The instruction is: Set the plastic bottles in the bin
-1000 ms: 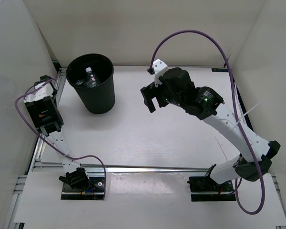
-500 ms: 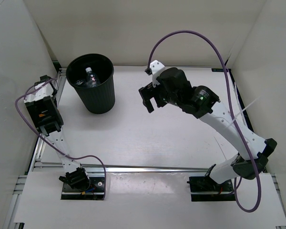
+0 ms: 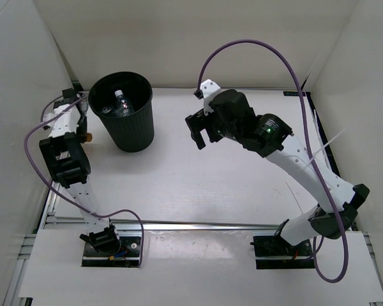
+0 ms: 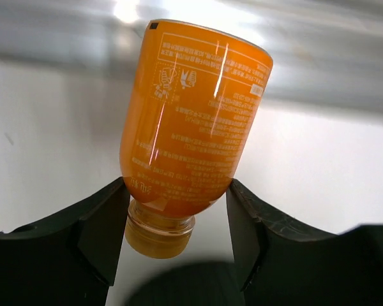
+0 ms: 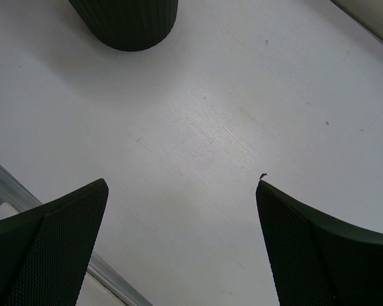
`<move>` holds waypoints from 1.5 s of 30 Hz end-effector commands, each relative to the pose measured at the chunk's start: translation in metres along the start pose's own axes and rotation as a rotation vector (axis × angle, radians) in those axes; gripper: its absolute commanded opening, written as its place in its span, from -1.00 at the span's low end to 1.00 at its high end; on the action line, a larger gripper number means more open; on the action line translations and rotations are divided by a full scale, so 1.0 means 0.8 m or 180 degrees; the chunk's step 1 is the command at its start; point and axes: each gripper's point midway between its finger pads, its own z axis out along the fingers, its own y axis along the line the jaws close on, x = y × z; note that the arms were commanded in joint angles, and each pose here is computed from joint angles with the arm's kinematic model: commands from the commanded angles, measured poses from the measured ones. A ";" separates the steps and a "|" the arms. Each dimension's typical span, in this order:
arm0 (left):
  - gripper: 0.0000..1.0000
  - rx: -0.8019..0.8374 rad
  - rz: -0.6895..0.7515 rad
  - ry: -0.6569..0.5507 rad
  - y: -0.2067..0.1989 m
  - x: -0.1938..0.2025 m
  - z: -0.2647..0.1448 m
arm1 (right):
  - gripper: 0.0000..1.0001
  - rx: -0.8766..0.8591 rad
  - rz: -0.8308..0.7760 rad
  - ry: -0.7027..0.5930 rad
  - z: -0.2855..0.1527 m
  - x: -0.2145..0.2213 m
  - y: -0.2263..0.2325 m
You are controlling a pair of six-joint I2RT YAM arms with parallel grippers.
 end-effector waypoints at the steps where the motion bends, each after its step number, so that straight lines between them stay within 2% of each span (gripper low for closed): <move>1: -0.80 0.0719 -0.0054 0.0131 -0.049 0.009 -0.111 | 1.00 0.0137 0.0126 -0.0245 -0.021 -0.028 -0.013; 8: -0.80 0.1657 0.0094 0.0035 -0.091 0.011 -0.255 | 1.00 0.0178 0.0396 -0.0342 -0.043 -0.023 -0.017; 11: -0.80 0.1945 0.0218 -0.0186 -0.101 0.009 -0.305 | 1.00 0.0206 0.0513 -0.0387 -0.050 -0.015 -0.020; 17: -0.80 0.2153 0.0428 -0.0288 -0.104 0.015 -0.341 | 1.00 0.0213 0.0703 -0.0477 -0.065 -0.007 -0.022; 19: -0.80 0.2360 0.0482 -0.0269 -0.110 0.027 -0.370 | 1.00 0.0245 0.0742 -0.0474 -0.071 0.002 -0.025; 23: -0.80 0.2787 0.0799 -0.0171 -0.125 0.058 -0.421 | 1.00 0.0265 0.0822 -0.0539 -0.075 0.005 -0.028; 27: -0.80 0.2906 0.1034 -0.0182 -0.126 0.087 -0.441 | 1.00 0.0285 0.0837 -0.0598 -0.084 0.007 -0.031; 33: -0.80 0.3333 0.1487 0.0131 -0.122 0.150 -0.486 | 1.00 0.0308 0.0906 -0.0602 -0.087 0.019 -0.034; 35: -0.63 0.3333 0.1677 0.0248 -0.111 0.176 -0.482 | 1.00 0.0308 0.0906 -0.0601 -0.089 0.022 -0.034; 36: -0.39 0.3338 0.1704 0.0289 -0.107 0.178 -0.482 | 1.00 0.0308 0.0906 -0.0602 -0.089 0.022 -0.034; 37: -0.08 0.3270 0.1783 0.0346 -0.102 0.188 -0.469 | 1.00 0.0309 0.0905 -0.0597 -0.086 0.024 -0.034; 39: 0.99 0.3274 0.1804 0.0378 -0.092 0.186 -0.470 | 1.00 0.0343 0.0915 -0.0631 -0.091 0.023 -0.037; 43: 1.00 0.3094 0.1788 0.0211 -0.068 0.170 -0.449 | 1.00 0.0450 0.0958 -0.0651 -0.091 0.023 -0.044; 45: 1.00 0.3010 0.1681 -0.0132 -0.053 0.132 -0.448 | 1.00 0.0619 0.1031 -0.0593 -0.091 0.028 -0.054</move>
